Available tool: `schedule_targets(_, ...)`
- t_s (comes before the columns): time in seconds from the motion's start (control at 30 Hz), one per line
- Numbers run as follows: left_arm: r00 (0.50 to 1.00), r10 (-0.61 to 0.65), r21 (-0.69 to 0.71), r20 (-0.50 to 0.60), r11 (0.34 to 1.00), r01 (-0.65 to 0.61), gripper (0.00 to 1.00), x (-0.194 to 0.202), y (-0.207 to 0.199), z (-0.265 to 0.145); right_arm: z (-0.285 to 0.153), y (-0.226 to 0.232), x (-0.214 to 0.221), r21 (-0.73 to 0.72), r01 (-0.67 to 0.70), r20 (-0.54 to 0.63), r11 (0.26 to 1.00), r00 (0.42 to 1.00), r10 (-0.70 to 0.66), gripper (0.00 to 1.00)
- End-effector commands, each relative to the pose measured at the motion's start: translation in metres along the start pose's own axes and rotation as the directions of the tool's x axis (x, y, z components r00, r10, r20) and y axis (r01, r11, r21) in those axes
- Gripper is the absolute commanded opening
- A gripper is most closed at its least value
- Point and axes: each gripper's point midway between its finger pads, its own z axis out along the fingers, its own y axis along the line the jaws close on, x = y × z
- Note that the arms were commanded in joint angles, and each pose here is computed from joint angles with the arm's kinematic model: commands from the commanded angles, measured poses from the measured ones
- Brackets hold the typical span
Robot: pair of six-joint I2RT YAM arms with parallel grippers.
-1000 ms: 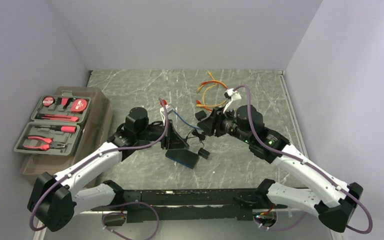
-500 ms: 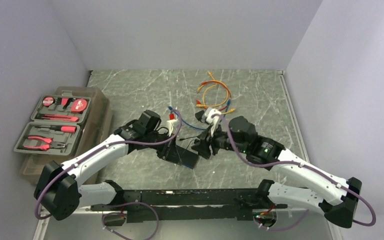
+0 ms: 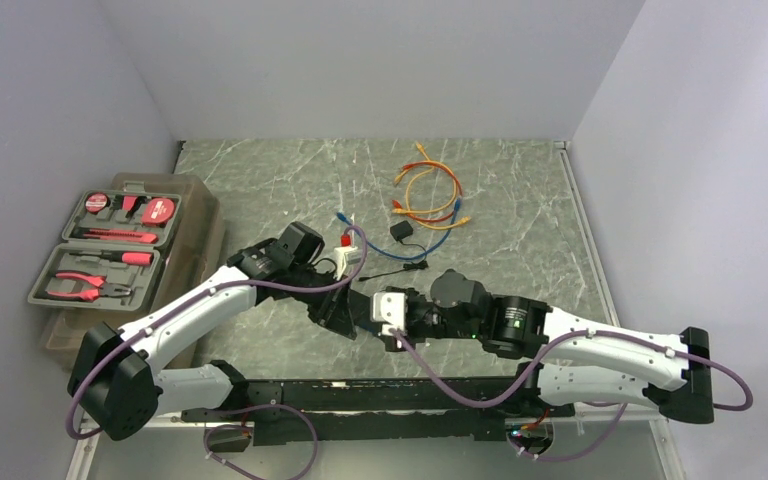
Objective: Insert the plug into the switch port
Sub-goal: Pick up the connector from the center of the board, then insert the connector into the switch port.
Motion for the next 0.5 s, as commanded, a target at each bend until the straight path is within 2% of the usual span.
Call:
schedule_targets(0.0,0.998,0.062,0.015,-0.011,0.998,-0.061,0.00,-0.005,-0.009,-0.006,0.005,-0.005,-0.004,0.031,0.194,-0.013,0.980,0.981,-0.194,0.56)
schedule_targets(0.3,0.997,0.074,0.032,-0.020,0.997,-0.073,0.00,0.000,-0.014,-0.008,0.013,0.000,-0.010,0.004,0.351,-0.026,0.937,0.936,-0.350,0.50)
schedule_targets(0.47,0.996,0.085,0.039,-0.019,0.996,-0.084,0.00,0.000,-0.016,-0.009,0.024,0.000,0.002,-0.021,0.419,-0.105,0.908,0.902,-0.418,0.44)
